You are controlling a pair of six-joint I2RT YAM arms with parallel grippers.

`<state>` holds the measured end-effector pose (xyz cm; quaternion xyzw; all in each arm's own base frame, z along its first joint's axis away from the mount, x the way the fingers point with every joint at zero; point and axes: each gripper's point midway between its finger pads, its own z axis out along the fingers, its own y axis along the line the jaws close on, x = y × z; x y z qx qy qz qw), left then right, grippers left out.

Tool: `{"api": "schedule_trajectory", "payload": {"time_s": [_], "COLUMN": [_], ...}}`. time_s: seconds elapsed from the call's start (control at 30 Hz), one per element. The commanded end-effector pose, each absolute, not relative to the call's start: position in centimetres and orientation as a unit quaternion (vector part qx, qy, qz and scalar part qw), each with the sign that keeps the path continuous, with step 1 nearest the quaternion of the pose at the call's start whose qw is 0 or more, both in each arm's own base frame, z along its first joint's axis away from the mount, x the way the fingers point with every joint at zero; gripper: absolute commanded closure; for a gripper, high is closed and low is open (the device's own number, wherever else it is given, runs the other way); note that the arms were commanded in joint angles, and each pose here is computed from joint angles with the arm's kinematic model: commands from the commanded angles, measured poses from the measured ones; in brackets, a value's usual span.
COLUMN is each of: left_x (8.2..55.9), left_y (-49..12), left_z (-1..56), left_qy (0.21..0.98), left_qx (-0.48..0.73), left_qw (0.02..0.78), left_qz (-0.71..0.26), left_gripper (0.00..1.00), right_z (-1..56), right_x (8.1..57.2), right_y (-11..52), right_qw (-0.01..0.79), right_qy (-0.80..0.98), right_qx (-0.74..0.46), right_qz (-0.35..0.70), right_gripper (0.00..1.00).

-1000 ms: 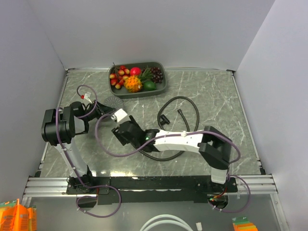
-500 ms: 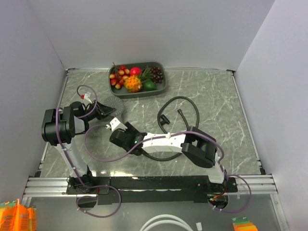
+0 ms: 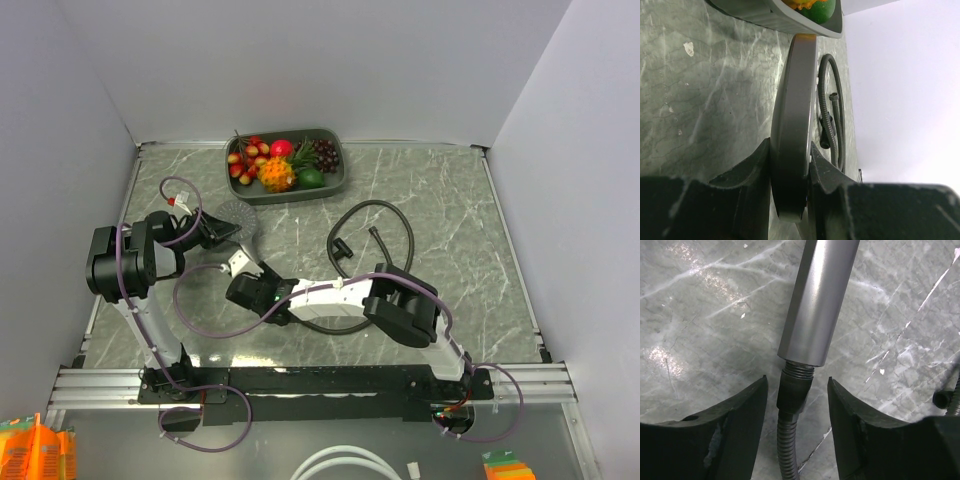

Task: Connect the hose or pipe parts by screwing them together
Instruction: Install the bathroom fixture on the pipeline.

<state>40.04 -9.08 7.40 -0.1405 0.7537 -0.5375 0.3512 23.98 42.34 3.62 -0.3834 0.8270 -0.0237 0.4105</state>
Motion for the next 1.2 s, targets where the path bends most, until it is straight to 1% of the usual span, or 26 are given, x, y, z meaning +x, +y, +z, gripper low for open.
{"api": "schedule_trajectory", "payload": {"time_s": [0.0, 0.17, 0.27, 0.3, 0.37, 0.47, 0.57, 0.6, 0.63, 0.7, 0.73, 0.8, 0.83, 0.93, 0.97, 1.03, 1.07, 1.13, 1.17], "left_x": [40.1, 40.1, 40.2, 40.2, 40.1, 40.0, 40.0, 40.0, 40.0, 40.0, 40.0, 40.1, 40.1, 40.0, 40.0, 40.0, 40.0, 39.9, 40.0], "left_y": [-9.3, -9.2, -9.2, -9.2, -9.3, -9.4, -9.6, -9.7, -9.7, -9.8, -9.8, -9.8, -9.8, -9.9, -9.9, -9.9, -9.9, -9.9, -9.9], "left_z": [8.8, 8.7, 8.8, 8.7, 8.8, 8.8, 8.8, 8.8, 8.8, 8.8, 8.8, 8.8, 8.9, 8.8, 8.8, 8.8, 8.9, 8.8, 8.9], "left_qy": [0.745, 0.745, 0.745, 0.745, 0.745, 0.744, 0.745, 0.746, 0.746, 0.747, 0.747, 0.747, 0.746, 0.747, 0.747, 0.747, 0.747, 0.748, 0.748], "left_qx": [-0.110, -0.112, -0.110, -0.111, -0.110, -0.107, -0.102, -0.102, -0.100, -0.098, -0.098, -0.099, -0.097, -0.097, -0.097, -0.095, -0.095, -0.095, -0.095], "left_qw": [0.369, 0.368, 0.370, 0.369, 0.369, 0.368, 0.368, 0.367, 0.367, 0.365, 0.365, 0.366, 0.367, 0.366, 0.365, 0.366, 0.366, 0.365, 0.366], "left_qz": [-0.544, -0.545, -0.544, -0.544, -0.545, -0.547, -0.547, -0.547, -0.547, -0.548, -0.547, -0.547, -0.547, -0.547, -0.547, -0.546, -0.546, -0.546, -0.546], "left_gripper": [0.99, 0.99, 0.99, 0.99, 0.99, 0.99, 0.99, 0.99, 0.99, 0.99, 0.99, 0.99, 0.99, 0.99, 0.99, 0.99, 0.99, 0.99, 0.99], "right_z": [4.2, 4.4, 4.2, 4.1, 4.2, 4.5, 5.4, 5.1, 6.2, 5.9, 7.5, 7.5, 8.7, 9.0, 10.2, 10.4, 11.8, 11.5, 12.8], "right_x": [24.8, 25.2, 25.5, 25.5, 25.9, 26.2, 26.7, 26.4, 26.5, 26.6, 26.0, 25.6, 24.8, 24.5, 23.7, 23.8, 23.4, 23.5, 23.1], "right_y": [43.4, 44.1, 44.3, 44.2, 44.0, 44.1, 44.0, 44.0, 44.6, 44.0, 45.6, 45.4, 46.5, 46.4, 47.3, 47.0, 47.6, 47.0, 47.0], "right_qw": [0.424, 0.427, 0.425, 0.423, 0.421, 0.415, 0.412, 0.399, 0.405, 0.394, 0.393, 0.378, 0.369, 0.347, 0.333, 0.319, 0.313, 0.302, 0.296], "right_qy": [0.829, 0.830, 0.833, 0.836, 0.840, 0.847, 0.851, 0.856, 0.852, 0.856, 0.841, 0.836, 0.819, 0.805, 0.789, 0.775, 0.756, 0.745, 0.719], "right_qx": [-0.364, -0.358, -0.353, -0.349, -0.340, -0.329, -0.314, -0.311, -0.303, -0.295, -0.301, -0.300, -0.310, -0.303, -0.300, -0.286, -0.273, -0.254, -0.240], "right_qz": [-0.009, 0.011, 0.019, 0.022, 0.028, 0.054, 0.083, 0.104, 0.132, 0.159, 0.219, 0.262, 0.313, 0.373, 0.421, 0.464, 0.505, 0.538, 0.582], "right_gripper": [0.46, 0.52, 0.58, 0.63, 0.67, 0.73, 0.81, 0.83, 0.83, 0.86, 0.87, 0.88, 0.89, 0.89, 0.89, 0.89, 0.89, 0.89, 0.89]}}
